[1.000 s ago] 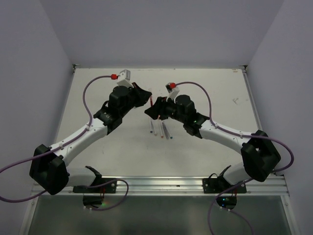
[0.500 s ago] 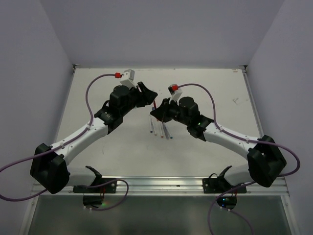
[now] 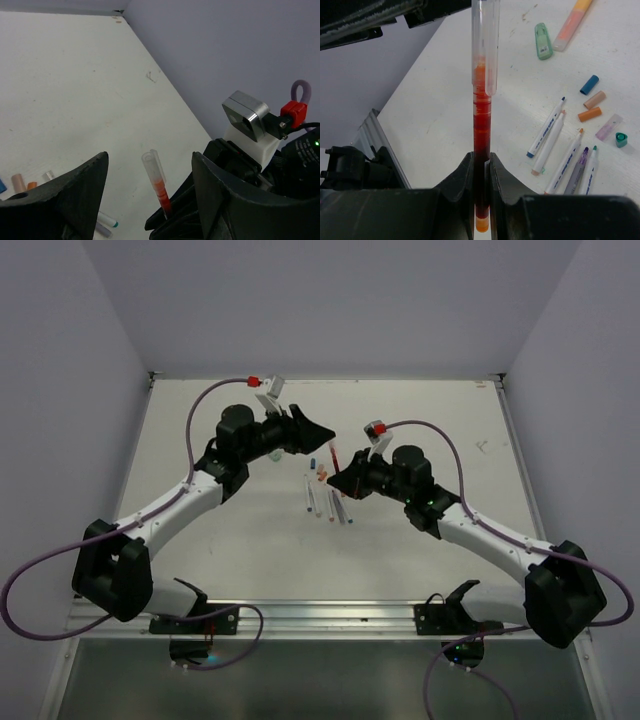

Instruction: Open the pen caps

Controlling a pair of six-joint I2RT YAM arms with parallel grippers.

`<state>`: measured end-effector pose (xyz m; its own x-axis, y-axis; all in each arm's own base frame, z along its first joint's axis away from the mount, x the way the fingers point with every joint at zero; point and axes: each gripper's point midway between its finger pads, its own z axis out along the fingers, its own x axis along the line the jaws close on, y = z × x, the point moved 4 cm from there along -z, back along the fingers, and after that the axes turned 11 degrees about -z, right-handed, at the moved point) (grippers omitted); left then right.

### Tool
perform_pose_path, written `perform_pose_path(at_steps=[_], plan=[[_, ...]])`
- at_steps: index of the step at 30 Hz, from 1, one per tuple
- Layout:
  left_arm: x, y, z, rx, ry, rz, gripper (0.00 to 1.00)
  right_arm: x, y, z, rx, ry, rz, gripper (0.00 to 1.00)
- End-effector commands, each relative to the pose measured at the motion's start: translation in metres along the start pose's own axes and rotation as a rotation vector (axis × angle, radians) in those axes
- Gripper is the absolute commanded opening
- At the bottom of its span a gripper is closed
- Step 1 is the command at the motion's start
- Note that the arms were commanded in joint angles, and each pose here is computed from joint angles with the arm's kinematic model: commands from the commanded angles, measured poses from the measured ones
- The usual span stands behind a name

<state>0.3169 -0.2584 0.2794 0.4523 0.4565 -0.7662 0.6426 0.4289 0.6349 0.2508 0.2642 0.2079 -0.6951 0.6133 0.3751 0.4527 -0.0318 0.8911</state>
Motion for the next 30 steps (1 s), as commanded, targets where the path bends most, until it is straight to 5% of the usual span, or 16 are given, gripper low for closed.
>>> perform_pose_path(at_steps=[1, 14, 26, 30], plan=[[-0.029, 0.003, 0.000, 0.057, -0.209, 0.051, 0.70, 0.013, 0.015, -0.011, -0.059, 0.123, -0.050, 0.00], [-0.035, -0.005, 0.005, 0.107, -0.303, 0.020, 0.50, 0.020, 0.024, -0.014, -0.086, 0.214, -0.070, 0.00], [-0.037, -0.006, 0.001, 0.092, -0.309, -0.005, 0.43, 0.017, 0.030, -0.013, -0.112, 0.199, -0.063, 0.00], [-0.039, -0.005, 0.001, 0.079, -0.314, -0.006, 0.26, 0.016, 0.028, -0.013, -0.107, 0.202, -0.064, 0.00]])
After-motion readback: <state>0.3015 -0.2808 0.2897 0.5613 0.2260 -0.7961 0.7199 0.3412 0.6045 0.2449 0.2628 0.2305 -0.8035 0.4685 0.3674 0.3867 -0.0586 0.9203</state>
